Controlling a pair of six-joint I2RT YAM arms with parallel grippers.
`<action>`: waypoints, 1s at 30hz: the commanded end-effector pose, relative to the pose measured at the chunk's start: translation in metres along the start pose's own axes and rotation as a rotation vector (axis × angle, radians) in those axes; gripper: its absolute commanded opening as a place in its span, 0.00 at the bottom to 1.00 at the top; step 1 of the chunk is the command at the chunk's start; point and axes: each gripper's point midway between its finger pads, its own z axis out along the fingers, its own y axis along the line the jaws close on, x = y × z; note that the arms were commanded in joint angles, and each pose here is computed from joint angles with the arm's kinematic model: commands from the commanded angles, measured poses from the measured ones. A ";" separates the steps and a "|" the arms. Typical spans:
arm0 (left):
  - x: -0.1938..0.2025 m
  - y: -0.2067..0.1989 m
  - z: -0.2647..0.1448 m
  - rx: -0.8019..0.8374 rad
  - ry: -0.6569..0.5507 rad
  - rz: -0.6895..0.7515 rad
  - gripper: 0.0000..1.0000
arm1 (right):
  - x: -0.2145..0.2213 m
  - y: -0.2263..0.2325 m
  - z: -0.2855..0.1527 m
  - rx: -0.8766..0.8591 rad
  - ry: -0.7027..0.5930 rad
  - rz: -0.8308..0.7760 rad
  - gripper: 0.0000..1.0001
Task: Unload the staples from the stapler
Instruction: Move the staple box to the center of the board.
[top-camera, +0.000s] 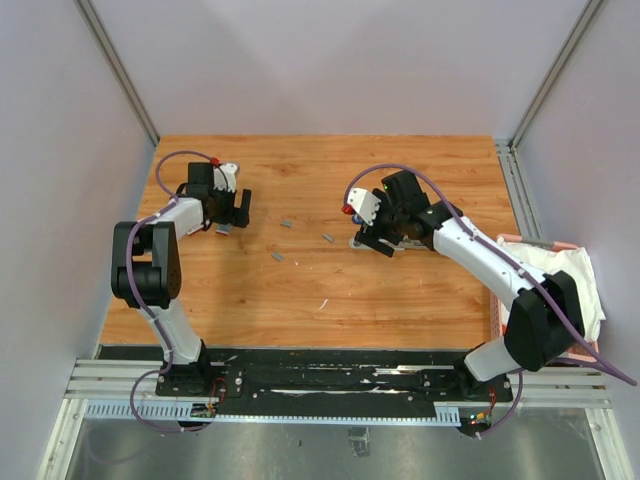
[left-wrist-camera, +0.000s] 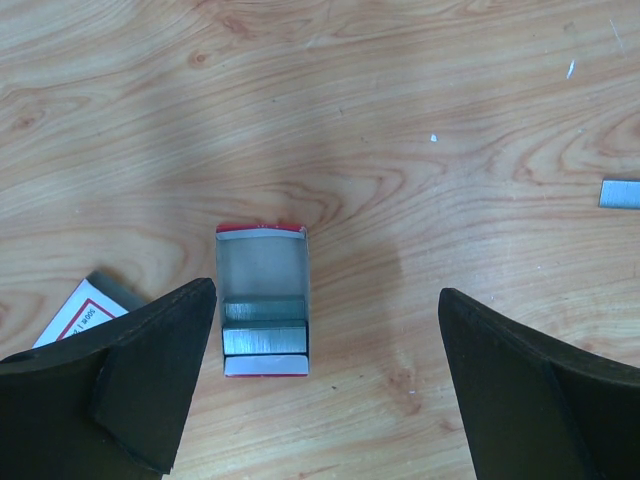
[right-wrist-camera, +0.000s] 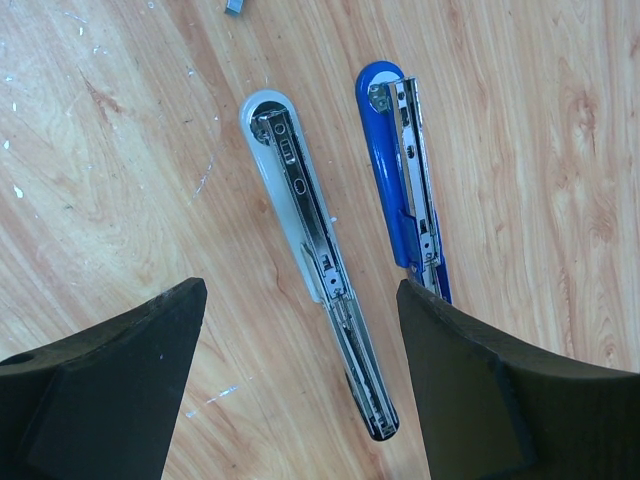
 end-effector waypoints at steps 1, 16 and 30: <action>-0.009 0.006 0.002 -0.018 -0.003 -0.032 0.98 | 0.003 0.007 0.007 -0.015 0.019 -0.022 0.79; 0.002 0.011 0.017 -0.046 0.045 -0.110 0.98 | 0.006 0.010 0.013 -0.021 0.041 -0.030 0.79; 0.017 -0.007 0.015 0.045 0.066 -0.085 0.98 | 0.005 0.012 0.016 -0.021 0.045 -0.032 0.79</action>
